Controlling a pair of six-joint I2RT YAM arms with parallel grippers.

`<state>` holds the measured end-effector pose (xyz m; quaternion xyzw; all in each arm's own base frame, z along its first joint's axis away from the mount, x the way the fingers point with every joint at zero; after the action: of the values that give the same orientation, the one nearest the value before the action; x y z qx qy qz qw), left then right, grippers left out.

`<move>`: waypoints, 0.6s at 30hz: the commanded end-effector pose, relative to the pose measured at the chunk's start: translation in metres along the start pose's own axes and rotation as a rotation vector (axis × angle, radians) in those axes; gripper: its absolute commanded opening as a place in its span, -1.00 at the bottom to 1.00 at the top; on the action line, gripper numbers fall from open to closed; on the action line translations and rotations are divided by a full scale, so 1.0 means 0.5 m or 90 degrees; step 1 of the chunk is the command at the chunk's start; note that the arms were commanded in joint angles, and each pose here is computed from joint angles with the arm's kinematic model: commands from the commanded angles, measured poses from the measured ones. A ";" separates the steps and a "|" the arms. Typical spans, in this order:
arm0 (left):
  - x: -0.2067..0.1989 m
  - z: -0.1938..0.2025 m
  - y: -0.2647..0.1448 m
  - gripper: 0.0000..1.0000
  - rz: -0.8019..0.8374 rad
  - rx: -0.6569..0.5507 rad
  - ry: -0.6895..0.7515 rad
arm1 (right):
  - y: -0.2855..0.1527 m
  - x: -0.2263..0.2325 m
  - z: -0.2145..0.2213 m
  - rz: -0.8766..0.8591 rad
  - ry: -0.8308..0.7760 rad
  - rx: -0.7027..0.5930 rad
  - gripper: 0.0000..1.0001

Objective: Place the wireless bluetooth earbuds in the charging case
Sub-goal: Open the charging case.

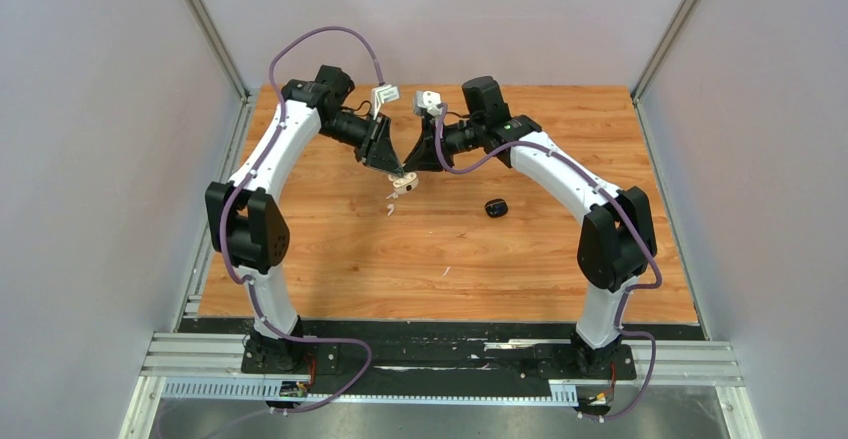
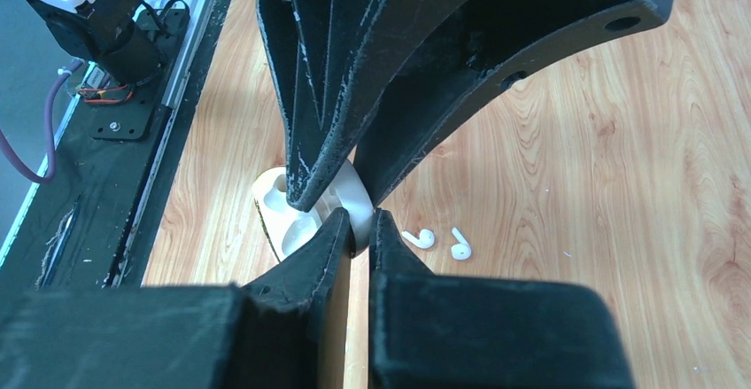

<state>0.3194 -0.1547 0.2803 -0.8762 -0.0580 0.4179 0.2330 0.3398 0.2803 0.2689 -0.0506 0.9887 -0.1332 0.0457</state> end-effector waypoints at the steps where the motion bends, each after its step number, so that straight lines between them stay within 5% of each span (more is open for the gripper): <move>1: -0.024 -0.023 -0.005 -0.16 0.025 -0.019 0.016 | -0.004 -0.003 -0.034 -0.004 -0.040 -0.028 -1.00; 14: -0.023 -0.020 -0.004 -0.30 0.027 -0.014 0.003 | 0.001 0.001 -0.034 -0.009 -0.042 -0.028 -1.00; 18: -0.024 -0.023 -0.004 -0.59 0.030 -0.018 0.008 | 0.004 0.003 -0.032 -0.011 -0.039 -0.027 -1.00</move>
<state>0.3215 -0.1558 0.2818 -0.8734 -0.0585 0.4253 0.2299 0.3392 0.2810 0.2695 -0.0532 0.9888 -0.1311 0.0468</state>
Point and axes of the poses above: each gripper's point midway between its finger pads, its own y axis out along the fingers, its own x axis along the line the jaws close on, z = x × y, the point moved 9 cm from there along -y, back along the fingers, and after that the axes turned 7 degrees about -y, right-handed, at the moved point
